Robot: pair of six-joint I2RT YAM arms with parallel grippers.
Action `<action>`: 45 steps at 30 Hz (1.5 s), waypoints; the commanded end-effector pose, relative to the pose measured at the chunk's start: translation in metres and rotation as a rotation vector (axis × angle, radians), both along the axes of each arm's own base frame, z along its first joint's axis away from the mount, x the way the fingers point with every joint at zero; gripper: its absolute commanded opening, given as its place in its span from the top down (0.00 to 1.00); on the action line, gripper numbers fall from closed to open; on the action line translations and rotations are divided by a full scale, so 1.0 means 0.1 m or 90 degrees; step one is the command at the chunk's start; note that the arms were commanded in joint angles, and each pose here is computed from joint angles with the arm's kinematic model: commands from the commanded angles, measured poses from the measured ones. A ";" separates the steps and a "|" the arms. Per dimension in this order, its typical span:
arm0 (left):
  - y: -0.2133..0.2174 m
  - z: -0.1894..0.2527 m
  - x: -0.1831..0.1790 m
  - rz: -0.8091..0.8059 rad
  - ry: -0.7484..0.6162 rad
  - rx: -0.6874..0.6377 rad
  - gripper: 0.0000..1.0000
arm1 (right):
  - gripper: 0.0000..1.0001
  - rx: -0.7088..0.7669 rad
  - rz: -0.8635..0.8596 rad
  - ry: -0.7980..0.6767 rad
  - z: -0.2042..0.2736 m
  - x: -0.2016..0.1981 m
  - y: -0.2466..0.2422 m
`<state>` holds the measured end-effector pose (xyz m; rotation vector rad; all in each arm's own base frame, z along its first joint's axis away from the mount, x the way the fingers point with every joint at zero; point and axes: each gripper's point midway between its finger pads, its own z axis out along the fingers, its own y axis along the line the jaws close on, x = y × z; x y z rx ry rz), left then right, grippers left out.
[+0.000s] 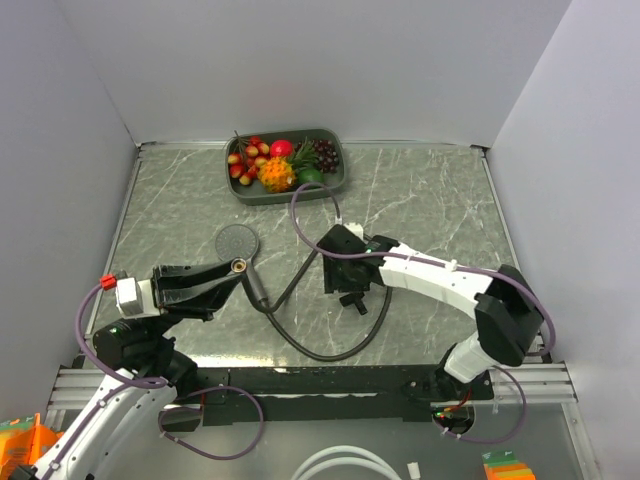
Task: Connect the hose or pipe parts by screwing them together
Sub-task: Place the adaptor at the center of the board, then pick up the adaptor from the center of the board.
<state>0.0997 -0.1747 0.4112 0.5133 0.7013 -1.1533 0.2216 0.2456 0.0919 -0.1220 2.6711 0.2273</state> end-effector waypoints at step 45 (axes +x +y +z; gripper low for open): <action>0.09 0.18 -0.12 0.019 -0.052 -0.010 0.99 | 0.35 -0.033 -0.154 0.074 -0.58 0.43 -0.60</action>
